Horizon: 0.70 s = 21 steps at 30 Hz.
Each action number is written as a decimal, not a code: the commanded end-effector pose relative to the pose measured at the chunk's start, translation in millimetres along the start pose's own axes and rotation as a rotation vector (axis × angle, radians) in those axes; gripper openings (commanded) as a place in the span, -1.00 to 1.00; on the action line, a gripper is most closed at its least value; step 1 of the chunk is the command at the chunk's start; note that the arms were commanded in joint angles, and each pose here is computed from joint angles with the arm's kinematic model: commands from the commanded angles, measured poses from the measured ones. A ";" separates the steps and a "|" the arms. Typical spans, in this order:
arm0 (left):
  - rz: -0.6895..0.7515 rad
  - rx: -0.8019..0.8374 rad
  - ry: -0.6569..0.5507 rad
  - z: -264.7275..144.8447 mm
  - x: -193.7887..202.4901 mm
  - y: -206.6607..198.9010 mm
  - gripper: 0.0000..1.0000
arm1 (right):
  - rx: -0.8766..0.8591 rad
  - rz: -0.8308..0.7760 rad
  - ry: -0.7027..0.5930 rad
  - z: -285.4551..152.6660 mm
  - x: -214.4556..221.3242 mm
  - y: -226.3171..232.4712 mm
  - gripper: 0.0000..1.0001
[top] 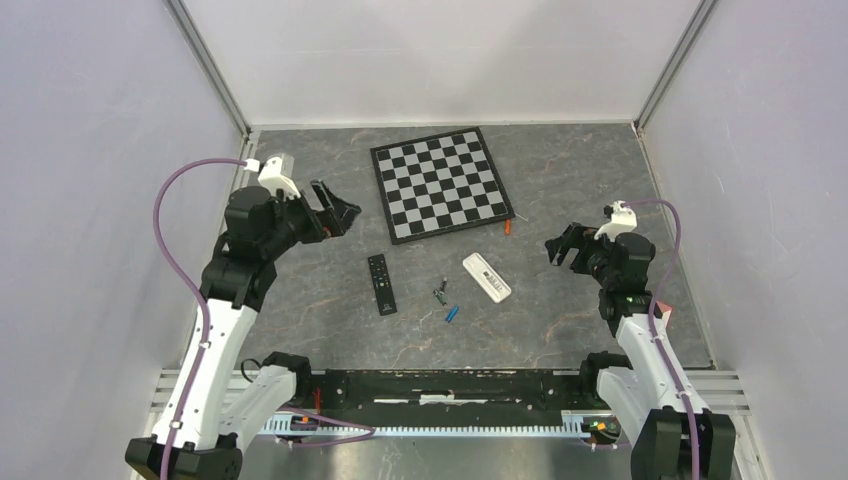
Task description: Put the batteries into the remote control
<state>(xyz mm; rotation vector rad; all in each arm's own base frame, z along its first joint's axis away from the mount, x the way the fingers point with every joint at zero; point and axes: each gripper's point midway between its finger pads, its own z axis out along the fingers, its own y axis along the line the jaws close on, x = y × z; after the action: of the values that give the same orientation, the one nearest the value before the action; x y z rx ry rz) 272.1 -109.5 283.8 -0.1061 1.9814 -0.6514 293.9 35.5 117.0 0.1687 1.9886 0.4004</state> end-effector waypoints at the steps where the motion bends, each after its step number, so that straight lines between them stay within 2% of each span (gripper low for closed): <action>1: -0.023 0.153 -0.039 -5.6 -13.2 -31.3 0.99 | -0.051 -0.043 -0.047 0.1 -19.8 11.8 0.95; 5: -0.021 0.289 -0.057 -13.3 -13.7 -54.4 0.99 | -0.129 -0.049 -0.011 -0.2 -11.4 24.5 0.96; 12: -0.067 0.384 -0.003 0.6 3.2 -61.6 0.99 | -0.239 -0.104 0.044 1.0 4.0 57.3 0.96; 21: -0.056 0.378 0.061 11.9 39.8 -64.7 0.99 | -0.141 -0.195 0.104 8.2 42.9 58.0 0.96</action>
<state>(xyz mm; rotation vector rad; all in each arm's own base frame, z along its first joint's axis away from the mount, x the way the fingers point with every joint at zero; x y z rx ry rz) 252.2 -172.3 267.2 0.0715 1.9386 -1.0356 273.2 113.0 103.2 -0.1419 2.0606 0.5543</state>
